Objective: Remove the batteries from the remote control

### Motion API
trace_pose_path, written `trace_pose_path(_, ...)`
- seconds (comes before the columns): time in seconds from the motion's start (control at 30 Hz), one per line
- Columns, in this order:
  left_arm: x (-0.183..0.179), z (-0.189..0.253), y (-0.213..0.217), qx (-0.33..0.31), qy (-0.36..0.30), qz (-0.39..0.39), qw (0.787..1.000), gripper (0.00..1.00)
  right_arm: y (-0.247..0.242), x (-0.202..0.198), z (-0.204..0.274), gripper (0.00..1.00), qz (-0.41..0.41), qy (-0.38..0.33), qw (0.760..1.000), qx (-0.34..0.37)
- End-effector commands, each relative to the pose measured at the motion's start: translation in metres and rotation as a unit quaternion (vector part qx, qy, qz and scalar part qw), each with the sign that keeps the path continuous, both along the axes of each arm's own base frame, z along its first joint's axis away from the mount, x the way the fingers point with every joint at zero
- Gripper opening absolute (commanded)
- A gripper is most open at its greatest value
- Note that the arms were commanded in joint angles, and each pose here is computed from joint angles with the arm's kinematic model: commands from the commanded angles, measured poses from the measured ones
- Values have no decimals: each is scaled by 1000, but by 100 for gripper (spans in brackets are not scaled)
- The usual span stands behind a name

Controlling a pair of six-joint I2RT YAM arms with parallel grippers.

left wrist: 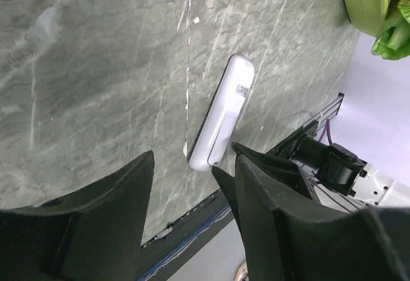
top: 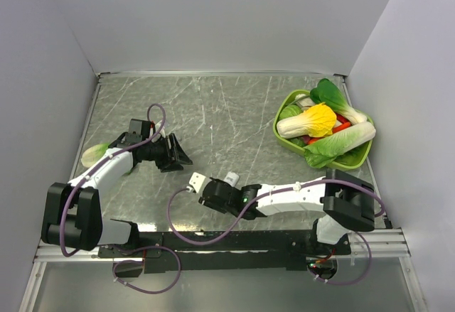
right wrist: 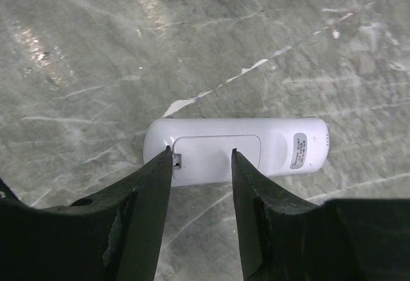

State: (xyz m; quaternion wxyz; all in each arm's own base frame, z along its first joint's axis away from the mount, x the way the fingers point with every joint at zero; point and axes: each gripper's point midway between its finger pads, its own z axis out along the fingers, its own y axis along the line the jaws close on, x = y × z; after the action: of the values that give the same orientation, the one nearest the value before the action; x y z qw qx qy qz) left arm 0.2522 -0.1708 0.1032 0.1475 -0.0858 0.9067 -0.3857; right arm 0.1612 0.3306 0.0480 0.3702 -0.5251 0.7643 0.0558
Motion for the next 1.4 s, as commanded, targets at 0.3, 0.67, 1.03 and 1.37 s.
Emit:
trace_pose_path(0.3,5,2,0,-1,-13,-3,1000,58,-5,25,29,38,-41,-109,993,-20)
trace_pose_path(0.67,5,3,1,-1,-14,-2,1000,58,-17,35,47,37,-86,-140,986,-4)
trace_pose_path(1.03,4,4,1,0,-16,-3,1000,59,-94,52,56,37,-306,-113,945,-23)
trace_pose_path(1.37,4,5,1,-1,-16,-4,1000,60,-133,53,58,38,-390,-26,918,62)
